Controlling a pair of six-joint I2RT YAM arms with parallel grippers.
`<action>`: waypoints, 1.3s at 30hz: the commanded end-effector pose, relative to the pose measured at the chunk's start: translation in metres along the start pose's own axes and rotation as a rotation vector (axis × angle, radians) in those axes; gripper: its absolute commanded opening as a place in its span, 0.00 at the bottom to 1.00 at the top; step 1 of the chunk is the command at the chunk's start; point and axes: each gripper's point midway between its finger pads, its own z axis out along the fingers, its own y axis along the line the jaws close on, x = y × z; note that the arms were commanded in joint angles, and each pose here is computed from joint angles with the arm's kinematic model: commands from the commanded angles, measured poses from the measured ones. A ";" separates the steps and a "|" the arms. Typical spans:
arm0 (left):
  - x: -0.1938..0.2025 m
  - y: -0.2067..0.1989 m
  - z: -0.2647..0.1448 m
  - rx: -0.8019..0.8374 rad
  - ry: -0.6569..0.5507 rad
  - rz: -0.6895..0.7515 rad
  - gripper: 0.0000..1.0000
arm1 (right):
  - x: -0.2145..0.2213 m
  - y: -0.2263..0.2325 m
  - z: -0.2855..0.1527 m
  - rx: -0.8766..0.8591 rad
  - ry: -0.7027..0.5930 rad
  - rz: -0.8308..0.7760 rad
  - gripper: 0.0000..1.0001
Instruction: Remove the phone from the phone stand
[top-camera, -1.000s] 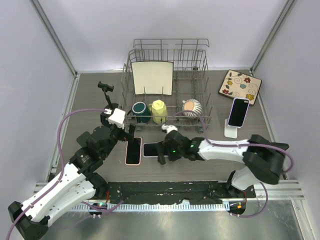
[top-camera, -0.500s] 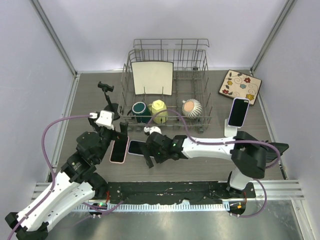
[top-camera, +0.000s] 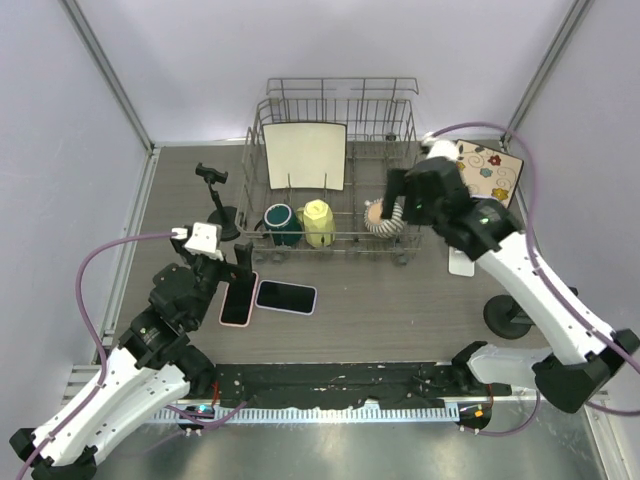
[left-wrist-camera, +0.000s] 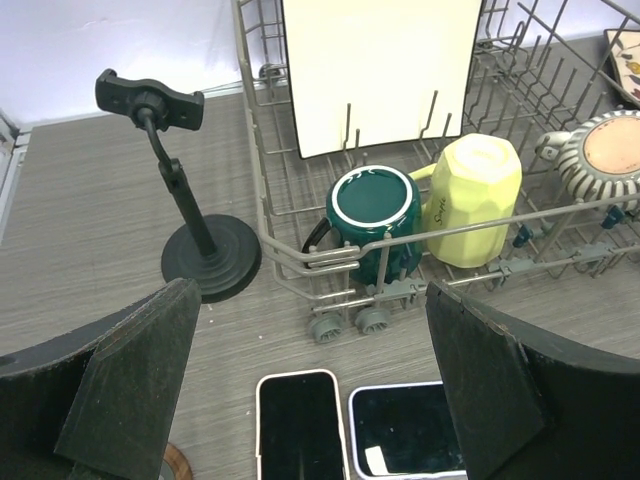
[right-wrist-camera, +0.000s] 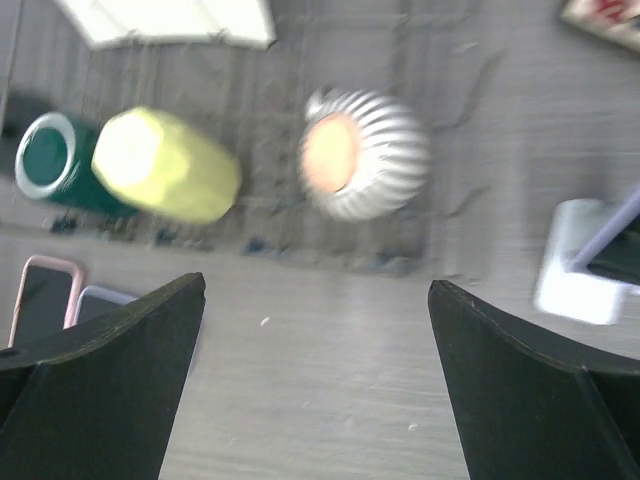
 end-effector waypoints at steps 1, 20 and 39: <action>-0.014 0.011 -0.002 -0.055 -0.033 -0.005 1.00 | -0.063 -0.086 -0.026 0.228 -0.123 -0.029 1.00; -0.006 0.042 0.001 -0.181 -0.003 0.005 1.00 | -0.086 -0.279 0.069 0.455 -0.179 0.359 1.00; 0.011 0.025 0.016 -0.113 0.062 0.028 1.00 | -0.026 -0.274 0.077 0.404 -0.094 0.204 0.99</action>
